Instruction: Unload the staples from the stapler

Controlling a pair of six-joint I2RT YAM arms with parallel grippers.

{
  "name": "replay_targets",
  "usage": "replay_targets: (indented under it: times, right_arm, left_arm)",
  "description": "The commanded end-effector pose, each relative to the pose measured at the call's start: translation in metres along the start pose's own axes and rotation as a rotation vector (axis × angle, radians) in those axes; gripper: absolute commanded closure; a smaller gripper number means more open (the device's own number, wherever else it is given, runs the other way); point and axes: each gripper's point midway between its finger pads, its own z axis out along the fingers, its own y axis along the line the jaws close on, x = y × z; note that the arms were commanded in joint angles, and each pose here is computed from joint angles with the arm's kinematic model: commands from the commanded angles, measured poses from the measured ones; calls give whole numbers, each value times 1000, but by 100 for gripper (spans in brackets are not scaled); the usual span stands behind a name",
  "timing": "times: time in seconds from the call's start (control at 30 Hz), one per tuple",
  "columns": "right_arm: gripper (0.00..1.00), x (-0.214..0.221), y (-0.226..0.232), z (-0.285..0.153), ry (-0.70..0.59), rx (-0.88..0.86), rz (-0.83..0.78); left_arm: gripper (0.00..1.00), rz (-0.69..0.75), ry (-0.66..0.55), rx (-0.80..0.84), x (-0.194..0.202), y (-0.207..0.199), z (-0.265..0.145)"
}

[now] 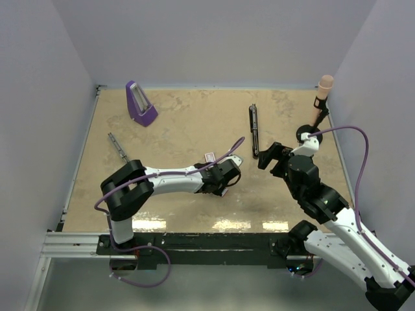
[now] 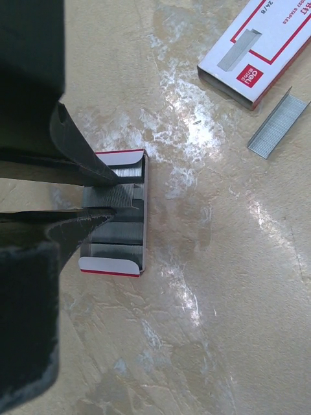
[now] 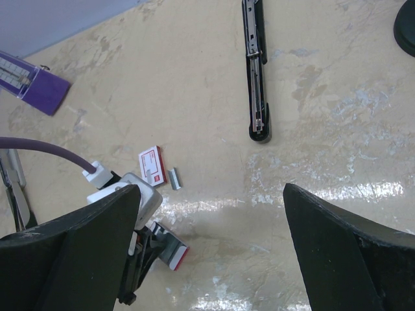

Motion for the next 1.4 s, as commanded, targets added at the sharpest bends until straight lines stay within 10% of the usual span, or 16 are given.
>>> replay_targets:
  times: [0.0, 1.37]
  right_arm:
    - [2, -22, 6, -5, -60, -10, 16]
    - [5, 6, 28, 7, 41, -122, -25]
  left_arm:
    - [78, 20, -37, -14, -17, -3, -2]
    - [69, -108, -132, 18, -55, 10, -44]
